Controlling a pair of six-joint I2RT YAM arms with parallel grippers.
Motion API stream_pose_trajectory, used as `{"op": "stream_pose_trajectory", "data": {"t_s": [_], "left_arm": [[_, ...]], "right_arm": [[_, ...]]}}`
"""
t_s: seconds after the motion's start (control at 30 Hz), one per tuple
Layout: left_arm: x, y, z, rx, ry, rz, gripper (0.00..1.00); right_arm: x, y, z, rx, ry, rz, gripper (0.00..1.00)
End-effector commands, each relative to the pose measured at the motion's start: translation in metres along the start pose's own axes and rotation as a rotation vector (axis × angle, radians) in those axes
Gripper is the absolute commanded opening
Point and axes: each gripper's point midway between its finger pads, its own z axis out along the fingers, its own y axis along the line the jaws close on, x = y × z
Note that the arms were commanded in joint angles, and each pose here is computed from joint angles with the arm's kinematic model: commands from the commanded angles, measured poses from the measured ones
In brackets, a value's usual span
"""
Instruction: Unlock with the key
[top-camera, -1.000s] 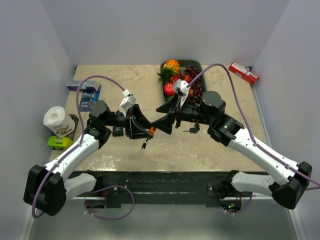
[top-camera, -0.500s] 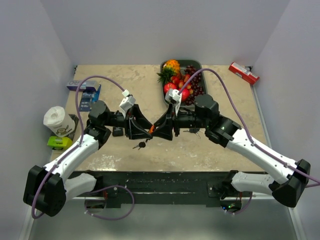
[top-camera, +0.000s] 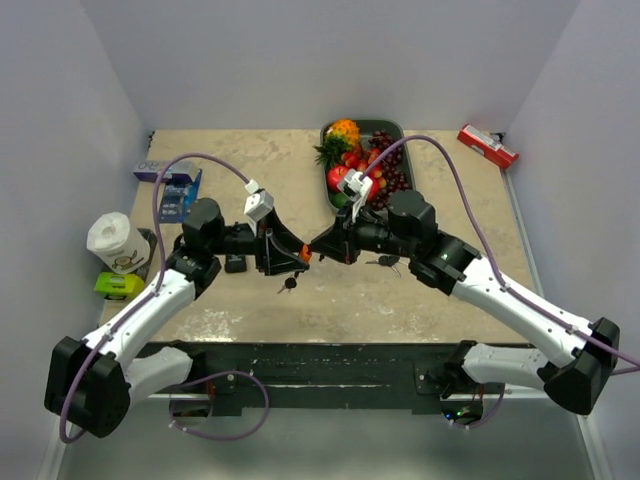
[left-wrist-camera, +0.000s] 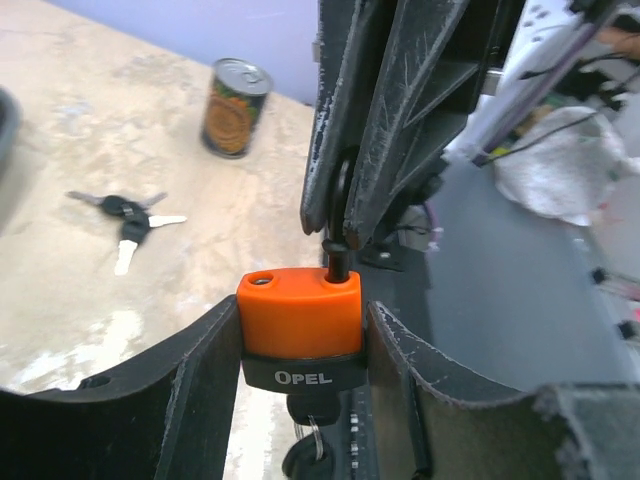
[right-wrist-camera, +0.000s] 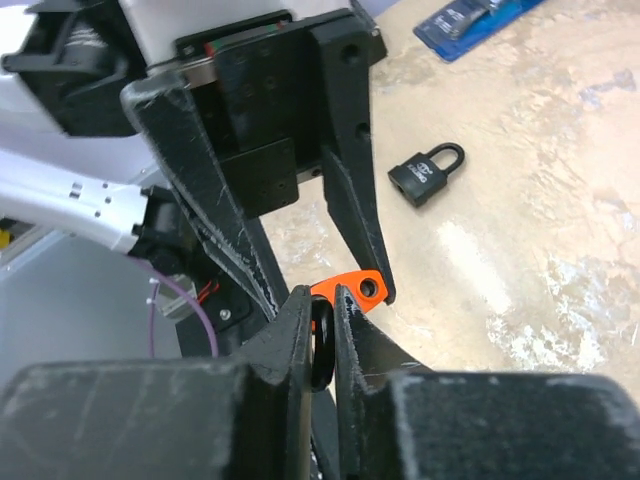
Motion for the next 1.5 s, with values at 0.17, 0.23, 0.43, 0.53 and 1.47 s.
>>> {"op": "stream_pose_trajectory", "data": {"t_s": [0.17,0.23,0.43,0.53,1.47], "left_arm": [[-0.027,0.045,-0.010,-0.428,-0.044,0.149,0.00],[-0.034,0.054,-0.019,-0.545,-0.070,0.153,0.00],[-0.026,0.076,-0.034,-0.765,-0.060,0.089,0.00],[-0.023,0.078,-0.028,-0.797,-0.028,0.078,0.00],[0.096,0.105,0.010,-0.873,0.059,-0.483,0.00]], "right_arm": [[-0.005,-0.040,0.017,0.215,-0.040,0.117,0.00],[0.001,-0.055,0.022,0.286,-0.031,0.148,0.00],[0.015,-0.084,0.027,0.420,-0.030,0.208,0.00],[0.021,-0.091,0.033,0.444,-0.032,0.229,0.00],[0.045,-0.138,-0.034,0.731,-0.197,0.261,0.83]]}}
